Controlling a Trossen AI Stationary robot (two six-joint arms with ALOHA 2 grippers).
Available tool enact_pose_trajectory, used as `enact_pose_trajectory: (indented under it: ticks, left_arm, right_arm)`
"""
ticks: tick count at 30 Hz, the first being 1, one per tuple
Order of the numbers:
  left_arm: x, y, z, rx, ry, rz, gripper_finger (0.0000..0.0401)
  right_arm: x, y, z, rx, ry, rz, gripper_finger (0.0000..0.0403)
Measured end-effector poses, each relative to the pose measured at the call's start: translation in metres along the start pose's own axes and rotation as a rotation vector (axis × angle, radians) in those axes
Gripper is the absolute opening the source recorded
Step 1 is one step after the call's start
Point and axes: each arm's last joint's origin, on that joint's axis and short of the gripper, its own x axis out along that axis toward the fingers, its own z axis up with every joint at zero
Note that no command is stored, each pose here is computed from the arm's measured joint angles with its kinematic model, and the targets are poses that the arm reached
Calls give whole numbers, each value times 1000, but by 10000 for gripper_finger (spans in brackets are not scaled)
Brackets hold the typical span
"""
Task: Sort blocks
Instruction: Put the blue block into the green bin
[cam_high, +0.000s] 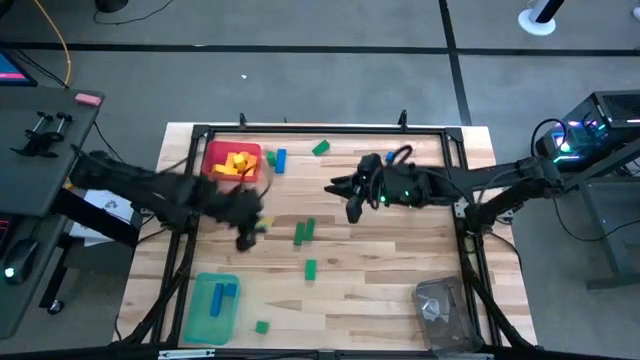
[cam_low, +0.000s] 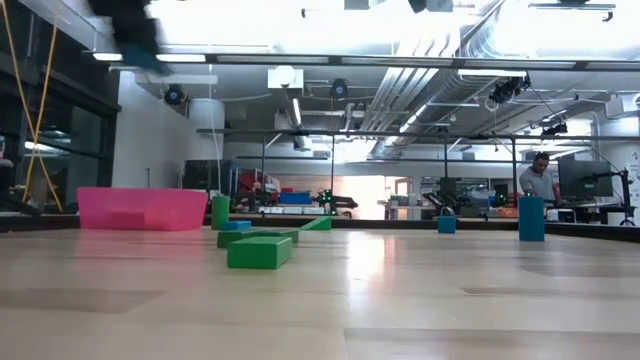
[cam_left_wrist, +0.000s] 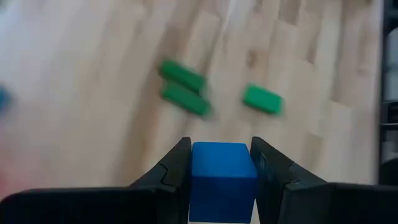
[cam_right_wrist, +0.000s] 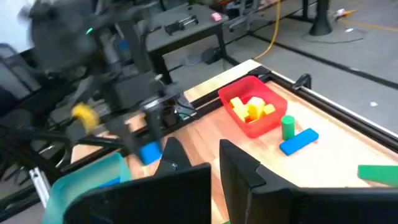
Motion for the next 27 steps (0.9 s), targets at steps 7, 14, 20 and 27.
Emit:
enact_pose_trajectory:
  ticks: [7,14,20,27]
  left_arm:
    - [-2,-54,-97,-294,160,-165,90]
    - [-5,-85,-156,-323,440,-140,90]
    - [-2,-89,-168,-360,510,-85,149]
    - [1,-82,-156,-416,486,-64,247]
  right_arm:
    - [9,-19,8,-4,37,58,0]
    - [11,-25,11,-31,45,71,0]
    - [11,-25,10,-46,55,68,0]
    - [11,-26,9,-57,62,64,0]
